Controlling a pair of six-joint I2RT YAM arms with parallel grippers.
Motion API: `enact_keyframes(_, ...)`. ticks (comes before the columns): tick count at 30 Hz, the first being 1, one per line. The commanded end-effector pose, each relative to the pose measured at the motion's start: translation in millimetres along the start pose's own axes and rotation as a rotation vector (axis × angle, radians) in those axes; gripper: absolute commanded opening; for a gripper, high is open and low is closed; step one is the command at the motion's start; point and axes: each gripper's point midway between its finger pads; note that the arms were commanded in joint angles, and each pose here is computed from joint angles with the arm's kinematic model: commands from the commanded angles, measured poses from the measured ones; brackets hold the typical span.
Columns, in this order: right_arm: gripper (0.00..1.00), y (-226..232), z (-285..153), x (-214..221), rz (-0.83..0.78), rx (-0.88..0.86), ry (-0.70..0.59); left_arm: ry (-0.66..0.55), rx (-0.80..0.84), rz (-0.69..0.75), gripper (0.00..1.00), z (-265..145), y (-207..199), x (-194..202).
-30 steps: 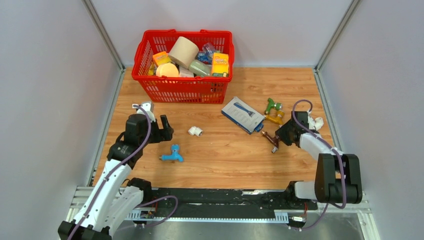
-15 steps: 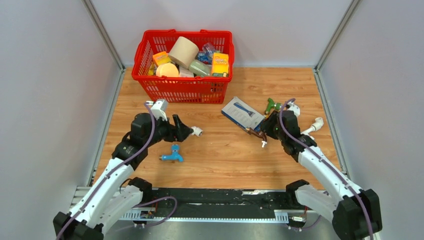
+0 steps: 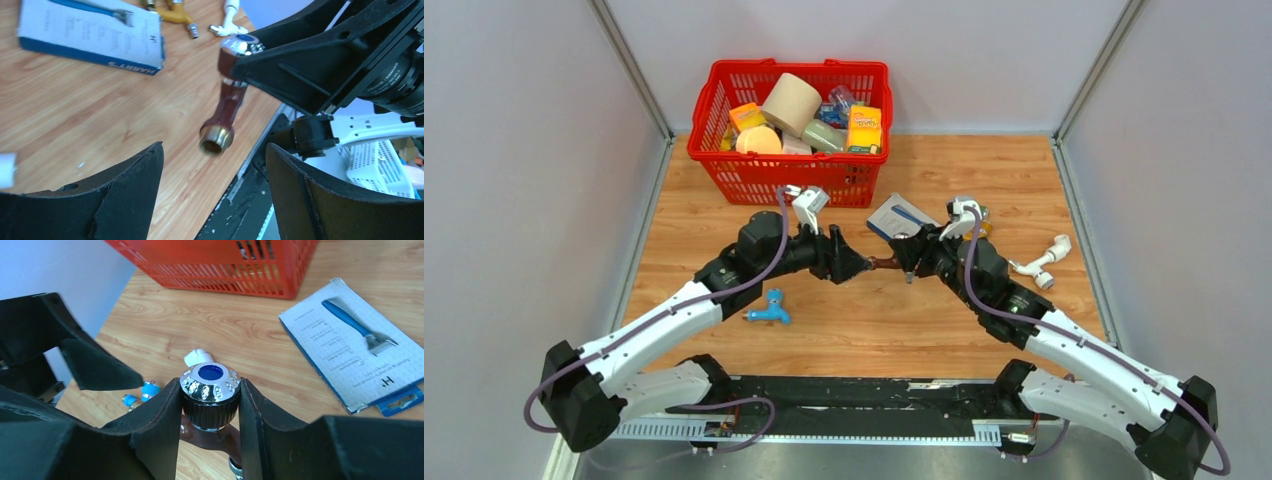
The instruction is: Install the water faucets
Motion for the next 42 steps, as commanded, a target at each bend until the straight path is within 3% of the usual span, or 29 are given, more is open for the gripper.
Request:
enact_keyframes(1,0.01,35,-8,-34,-0.007,-0.112,-0.130,-0.063,0.115,0.021,0.81,14,-39,-23)
enact_keyframes(6,0.02,47,-16,-37,-0.008,-0.154,-0.149,-0.029,0.097,0.013,0.77,26,-39,-13)
enact_keyframes(11,0.03,50,-19,-35,-0.009,-0.165,-0.149,-0.018,0.082,0.011,0.68,27,-37,-7)
enact_keyframes(13,0.03,51,-19,-33,-0.010,-0.169,-0.145,-0.013,0.092,0.012,0.60,26,-39,-6)
enact_keyframes(16,0.03,50,-19,-32,-0.011,-0.169,-0.143,-0.008,0.111,0.018,0.36,26,-45,-4)
enact_keyframes(17,0.05,51,-19,-31,-0.012,-0.170,-0.140,-0.007,0.119,0.021,0.33,25,-47,-4)
enact_keyframes(18,0.09,50,-20,-30,-0.010,-0.170,-0.140,-0.005,0.125,0.028,0.18,24,-48,-2)
enact_keyframes(20,0.26,50,-21,-31,-0.010,-0.175,-0.142,-0.003,0.133,0.046,0.00,21,-49,-1)
enact_keyframes(25,0.75,47,-28,-37,-0.055,-0.181,-0.171,-0.068,0.063,0.105,0.00,1,-38,-10)
enact_keyframes(28,0.94,53,-34,-39,-0.125,-0.233,-0.172,-0.085,0.027,0.140,0.00,-10,-28,-12)
enact_keyframes(31,1.00,65,-42,-37,-0.192,-0.331,-0.150,-0.109,0.048,0.133,0.00,-22,-22,-17)
enact_keyframes(42,1.00,109,-76,-20,-0.307,-0.777,-0.080,-0.192,0.237,0.173,0.00,-49,-52,-25)
Point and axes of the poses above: each gripper's point midway between its finger pads, its own z axis out along the fingers, its own y axis along the line the jaws close on, x = y × z, and after that the axes turned 4 degrees about z, right-handed
